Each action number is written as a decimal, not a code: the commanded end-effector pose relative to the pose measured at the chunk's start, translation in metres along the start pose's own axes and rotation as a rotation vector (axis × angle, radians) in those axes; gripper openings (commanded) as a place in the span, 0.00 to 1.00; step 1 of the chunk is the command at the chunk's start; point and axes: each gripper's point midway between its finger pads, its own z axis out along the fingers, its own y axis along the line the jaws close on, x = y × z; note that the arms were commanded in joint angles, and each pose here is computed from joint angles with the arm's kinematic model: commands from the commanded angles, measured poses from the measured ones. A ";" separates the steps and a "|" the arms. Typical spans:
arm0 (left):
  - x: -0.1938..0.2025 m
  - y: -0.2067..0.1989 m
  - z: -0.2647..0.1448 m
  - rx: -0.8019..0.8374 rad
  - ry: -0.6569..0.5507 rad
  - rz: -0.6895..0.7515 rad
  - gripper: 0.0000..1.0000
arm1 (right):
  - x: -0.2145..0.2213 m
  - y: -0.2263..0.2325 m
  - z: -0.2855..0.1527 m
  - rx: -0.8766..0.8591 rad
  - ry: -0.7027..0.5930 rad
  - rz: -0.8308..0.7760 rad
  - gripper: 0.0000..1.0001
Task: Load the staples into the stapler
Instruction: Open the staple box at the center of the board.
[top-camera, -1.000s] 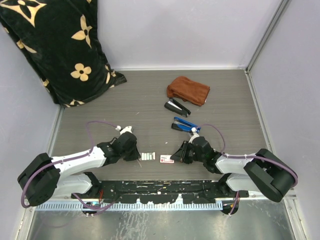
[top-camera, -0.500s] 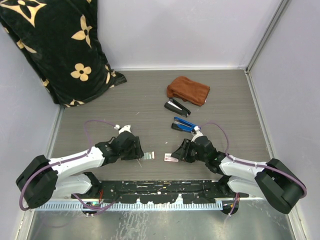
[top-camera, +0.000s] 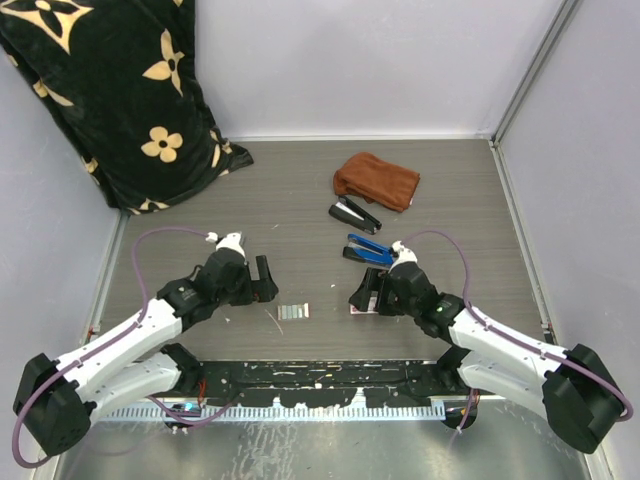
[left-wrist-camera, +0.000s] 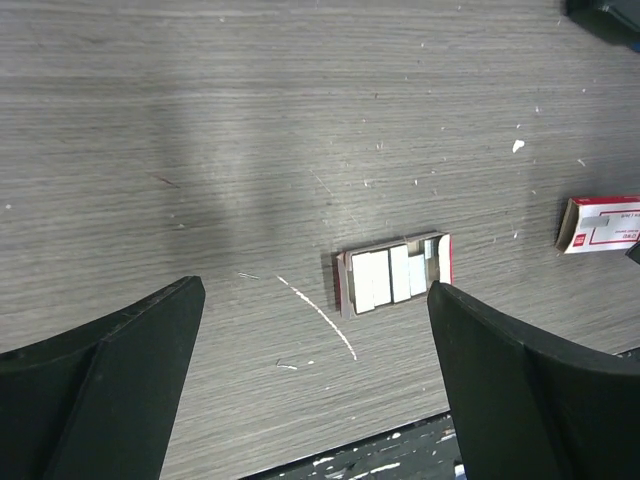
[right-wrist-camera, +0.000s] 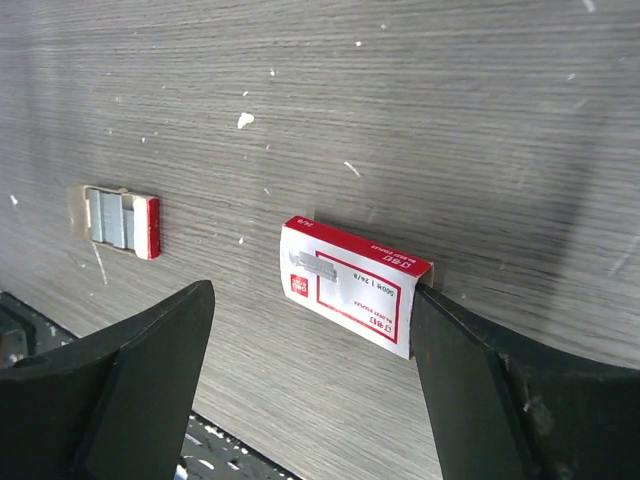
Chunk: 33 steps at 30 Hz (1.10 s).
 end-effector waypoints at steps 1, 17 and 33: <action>-0.027 -0.014 -0.020 0.067 -0.027 0.081 0.97 | -0.019 -0.007 -0.006 0.082 -0.034 -0.096 0.84; -0.032 -0.021 -0.021 0.084 -0.024 0.092 0.98 | -0.028 0.019 -0.009 0.161 0.059 -0.302 0.95; -0.144 -0.018 -0.070 0.064 -0.175 0.246 0.98 | -0.121 0.050 -0.038 0.108 -0.051 -0.261 0.98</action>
